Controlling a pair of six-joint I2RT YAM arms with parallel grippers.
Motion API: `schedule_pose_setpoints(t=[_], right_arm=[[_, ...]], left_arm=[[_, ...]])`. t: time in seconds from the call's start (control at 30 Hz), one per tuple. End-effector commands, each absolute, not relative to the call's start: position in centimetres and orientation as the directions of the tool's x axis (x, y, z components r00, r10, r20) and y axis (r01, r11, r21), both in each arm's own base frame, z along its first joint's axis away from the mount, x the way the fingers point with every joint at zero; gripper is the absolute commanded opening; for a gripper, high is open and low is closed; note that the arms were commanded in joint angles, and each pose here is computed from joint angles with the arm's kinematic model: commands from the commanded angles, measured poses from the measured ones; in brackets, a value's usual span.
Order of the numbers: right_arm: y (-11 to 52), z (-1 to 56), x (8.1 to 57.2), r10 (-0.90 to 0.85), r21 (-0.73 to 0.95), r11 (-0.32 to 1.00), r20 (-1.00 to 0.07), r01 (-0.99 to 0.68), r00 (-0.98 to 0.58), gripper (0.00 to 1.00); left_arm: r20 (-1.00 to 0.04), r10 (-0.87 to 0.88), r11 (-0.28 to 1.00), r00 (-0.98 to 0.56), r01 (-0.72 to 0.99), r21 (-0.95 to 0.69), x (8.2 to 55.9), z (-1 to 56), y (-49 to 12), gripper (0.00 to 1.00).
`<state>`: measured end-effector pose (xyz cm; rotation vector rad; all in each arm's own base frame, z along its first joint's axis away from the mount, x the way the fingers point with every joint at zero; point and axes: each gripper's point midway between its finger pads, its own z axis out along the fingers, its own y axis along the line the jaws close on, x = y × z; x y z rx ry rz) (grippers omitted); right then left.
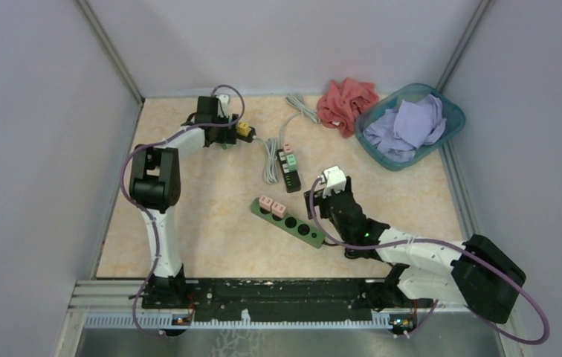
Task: Insert the plug
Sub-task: Pick up the plug from the center of the board.
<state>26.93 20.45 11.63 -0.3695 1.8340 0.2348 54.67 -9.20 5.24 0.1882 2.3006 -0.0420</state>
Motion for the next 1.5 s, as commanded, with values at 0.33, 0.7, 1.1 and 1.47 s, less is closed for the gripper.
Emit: schedule_pose_setpoints(t=[0.33, 0.7, 1.1, 1.47], right_arm=[[21.8, 14.0, 28.2, -0.101, -0.012, 0.93, -0.97, -0.367, -0.223, 0.86], [22.0, 14.1, 28.1, -0.102, -0.01, 0.924, -0.97, -0.382, -0.223, 0.86], [22.6, 13.9, 27.9, -0.1, 0.002, 0.914, -0.968, -0.406, -0.231, 0.86], [23.2, 13.9, 27.7, -0.1, 0.014, 0.901, -0.966, -0.434, -0.239, 0.86]], left_arm=[[-0.733, 0.122, 0.928, -0.669, 0.339, -0.155, 52.5, 5.5, -13.6, 0.72], [-0.709, 0.065, 0.928, -0.702, 0.304, -0.215, 50.7, 5.2, -14.5, 0.66], [-0.682, 0.092, 0.96, -0.725, 0.246, -0.131, 50.3, 2.9, -14.5, 0.6], [-0.731, 0.105, 0.968, -0.675, 0.236, -0.079, 48.7, 5.5, -15.9, 0.42]])
